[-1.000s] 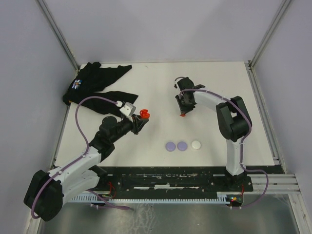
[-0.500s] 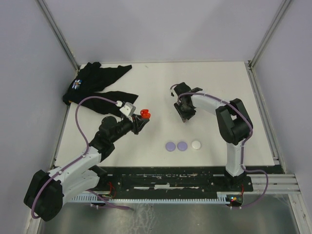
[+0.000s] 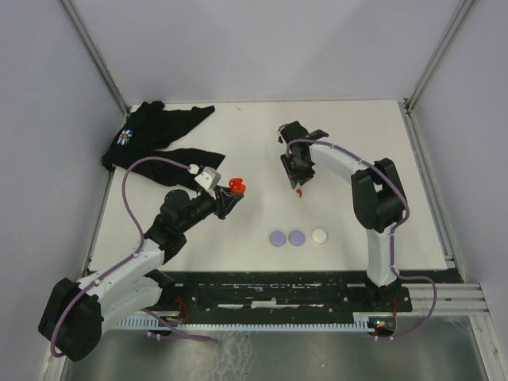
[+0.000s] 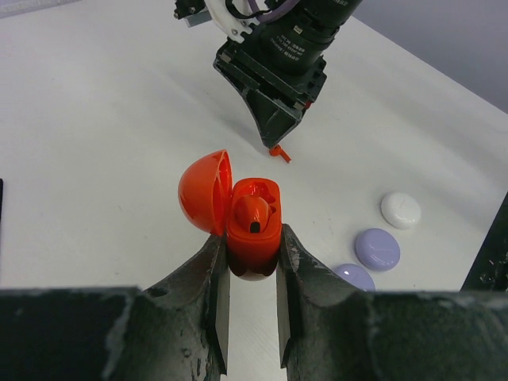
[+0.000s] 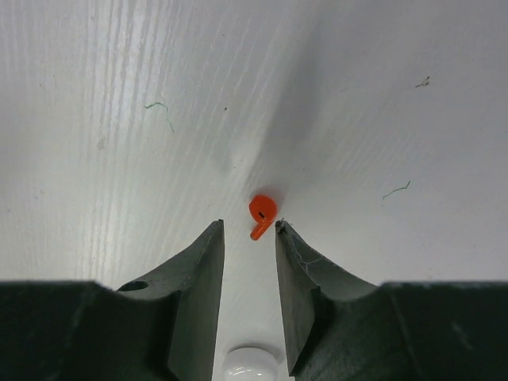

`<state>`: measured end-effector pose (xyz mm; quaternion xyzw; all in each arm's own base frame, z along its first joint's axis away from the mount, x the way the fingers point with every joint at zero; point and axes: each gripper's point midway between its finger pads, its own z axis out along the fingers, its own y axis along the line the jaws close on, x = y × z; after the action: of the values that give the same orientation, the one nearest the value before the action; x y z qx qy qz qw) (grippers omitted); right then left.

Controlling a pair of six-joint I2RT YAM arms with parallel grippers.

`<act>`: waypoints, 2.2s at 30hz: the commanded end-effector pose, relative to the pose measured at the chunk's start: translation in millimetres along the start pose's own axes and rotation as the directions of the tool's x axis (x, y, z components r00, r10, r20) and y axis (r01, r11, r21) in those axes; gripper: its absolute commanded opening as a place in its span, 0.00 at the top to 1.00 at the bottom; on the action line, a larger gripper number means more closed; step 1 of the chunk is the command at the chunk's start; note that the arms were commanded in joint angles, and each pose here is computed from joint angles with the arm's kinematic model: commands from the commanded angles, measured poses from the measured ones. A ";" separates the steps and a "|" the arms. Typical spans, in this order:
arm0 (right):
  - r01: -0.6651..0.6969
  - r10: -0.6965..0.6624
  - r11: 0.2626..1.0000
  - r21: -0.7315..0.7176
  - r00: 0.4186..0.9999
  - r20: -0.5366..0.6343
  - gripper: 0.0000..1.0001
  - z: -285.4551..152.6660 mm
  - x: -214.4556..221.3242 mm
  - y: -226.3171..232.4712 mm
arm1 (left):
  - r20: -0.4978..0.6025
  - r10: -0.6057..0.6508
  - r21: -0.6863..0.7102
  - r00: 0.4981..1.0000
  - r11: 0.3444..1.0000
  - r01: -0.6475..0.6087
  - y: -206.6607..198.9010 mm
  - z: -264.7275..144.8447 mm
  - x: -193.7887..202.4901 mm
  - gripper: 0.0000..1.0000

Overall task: Insert the wireless bluetooth earbuds into the charging case
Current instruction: Pick up the earbud from the center of the board.

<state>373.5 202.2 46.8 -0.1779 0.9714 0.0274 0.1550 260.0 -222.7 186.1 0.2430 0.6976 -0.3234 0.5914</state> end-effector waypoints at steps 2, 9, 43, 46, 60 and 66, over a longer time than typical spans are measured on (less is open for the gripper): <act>-0.086 0.087 0.996 0.028 0.995 -0.052 0.61 8.4 0.7 -2.5 | 0.077 0.035 0.021 0.996 0.999 -0.036 -4.6 0.4 -26.9 0.97; -0.110 0.114 0.993 0.045 0.990 -0.081 0.61 16.3 5.8 -5.9 | 0.068 0.041 0.026 0.997 0.999 -0.043 -4.6 1.7 -24.9 0.97; 0.074 -0.037 0.994 -0.079 0.917 0.397 0.77 -137.1 -33.6 31.1 | 0.277 0.154 0.153 0.949 0.967 -0.202 -33.6 -5.6 -66.9 0.97; 0.163 -0.098 0.983 -0.082 0.852 0.515 0.77 -170.6 -39.0 46.2 | 0.314 0.173 0.175 0.934 0.956 -0.236 -40.1 -7.9 -75.1 0.97; 0.474 -0.113 0.877 -0.077 0.360 0.926 0.78 -319.0 -39.2 113.2 | 0.384 0.188 0.227 0.904 0.930 -0.290 -53.8 -0.7 -111.6 0.97; 0.578 -0.071 0.811 -0.085 0.241 0.968 0.77 -342.4 -33.0 144.4 | 0.409 0.159 0.267 0.899 0.921 -0.284 -62.3 -0.3 -125.3 0.97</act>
<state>263.2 290.5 343.8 -0.3433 0.6760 0.2624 0.5970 242.4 -255.7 277.2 0.3382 0.5316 -0.3921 0.6703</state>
